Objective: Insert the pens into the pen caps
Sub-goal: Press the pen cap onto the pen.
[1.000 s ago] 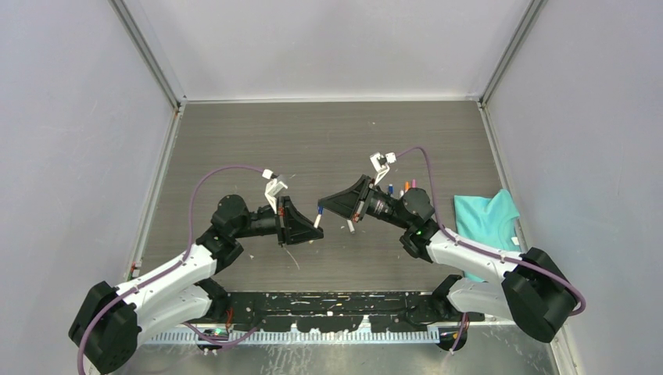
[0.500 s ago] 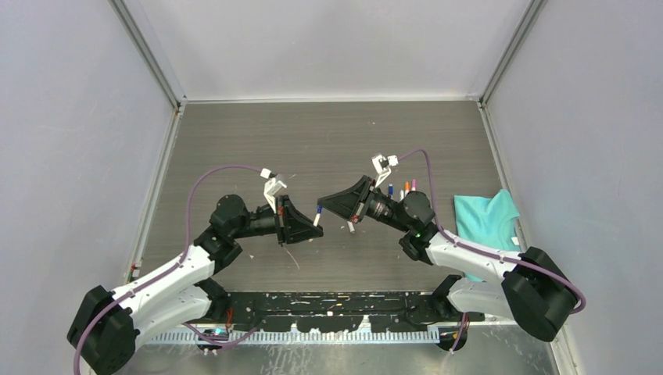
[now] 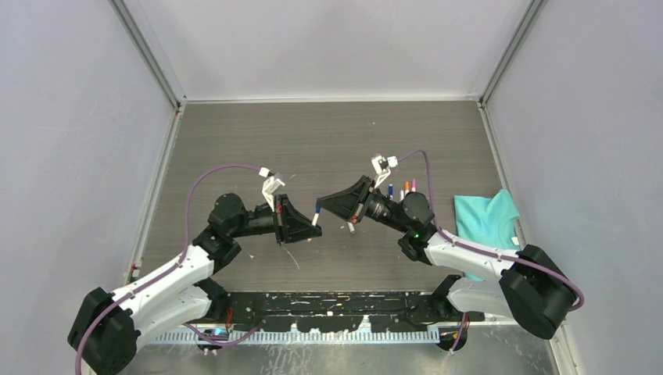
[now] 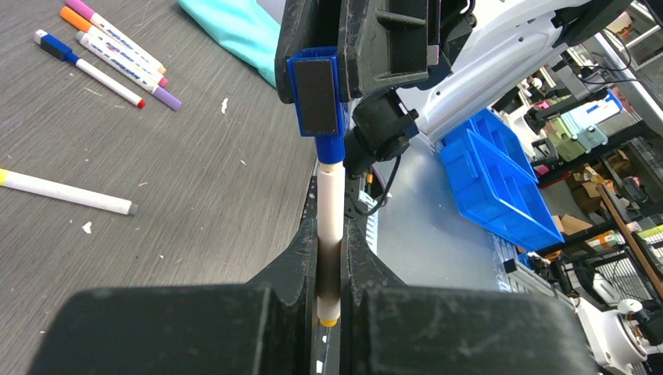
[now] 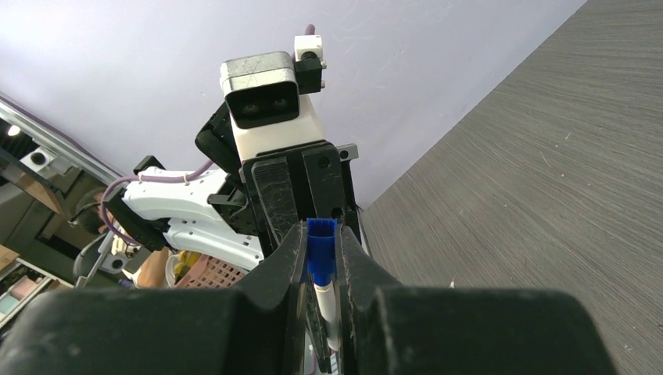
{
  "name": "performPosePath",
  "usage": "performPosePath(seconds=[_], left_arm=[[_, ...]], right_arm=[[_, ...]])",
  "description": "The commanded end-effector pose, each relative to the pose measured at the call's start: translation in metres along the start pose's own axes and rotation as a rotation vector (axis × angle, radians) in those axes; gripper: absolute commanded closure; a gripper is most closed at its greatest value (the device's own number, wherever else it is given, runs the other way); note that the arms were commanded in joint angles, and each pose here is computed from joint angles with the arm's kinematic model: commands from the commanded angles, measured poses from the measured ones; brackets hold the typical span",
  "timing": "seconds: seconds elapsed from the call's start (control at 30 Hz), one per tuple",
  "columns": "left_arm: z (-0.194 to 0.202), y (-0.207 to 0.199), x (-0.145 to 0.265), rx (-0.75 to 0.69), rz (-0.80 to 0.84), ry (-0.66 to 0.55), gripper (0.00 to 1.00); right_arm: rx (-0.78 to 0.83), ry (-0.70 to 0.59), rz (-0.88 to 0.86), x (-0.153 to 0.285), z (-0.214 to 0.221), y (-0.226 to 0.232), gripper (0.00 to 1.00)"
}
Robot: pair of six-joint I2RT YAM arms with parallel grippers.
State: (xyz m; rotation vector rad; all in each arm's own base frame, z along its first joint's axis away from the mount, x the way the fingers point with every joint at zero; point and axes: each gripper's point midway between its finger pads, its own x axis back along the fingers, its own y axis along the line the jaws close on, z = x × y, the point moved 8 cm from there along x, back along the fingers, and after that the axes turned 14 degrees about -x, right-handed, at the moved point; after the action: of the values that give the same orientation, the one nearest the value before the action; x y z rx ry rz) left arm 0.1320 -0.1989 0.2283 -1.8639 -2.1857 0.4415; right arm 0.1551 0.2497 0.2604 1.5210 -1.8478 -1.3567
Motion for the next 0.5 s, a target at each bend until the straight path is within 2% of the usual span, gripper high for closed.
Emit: performPosePath(seconds=[0.0, 0.47], left_arm=[[-0.058, 0.0, -0.003, -0.126, -0.044, -0.21, 1.0], [-0.072, 0.006, 0.004, -0.101, -0.071, -0.288, 1.0]], right_arm=[[-0.024, 0.198, -0.023, 0.011, 0.033, -0.004, 0.99], [-0.099, 0.262, 0.083, 0.025, 0.057, -0.021, 0.99]])
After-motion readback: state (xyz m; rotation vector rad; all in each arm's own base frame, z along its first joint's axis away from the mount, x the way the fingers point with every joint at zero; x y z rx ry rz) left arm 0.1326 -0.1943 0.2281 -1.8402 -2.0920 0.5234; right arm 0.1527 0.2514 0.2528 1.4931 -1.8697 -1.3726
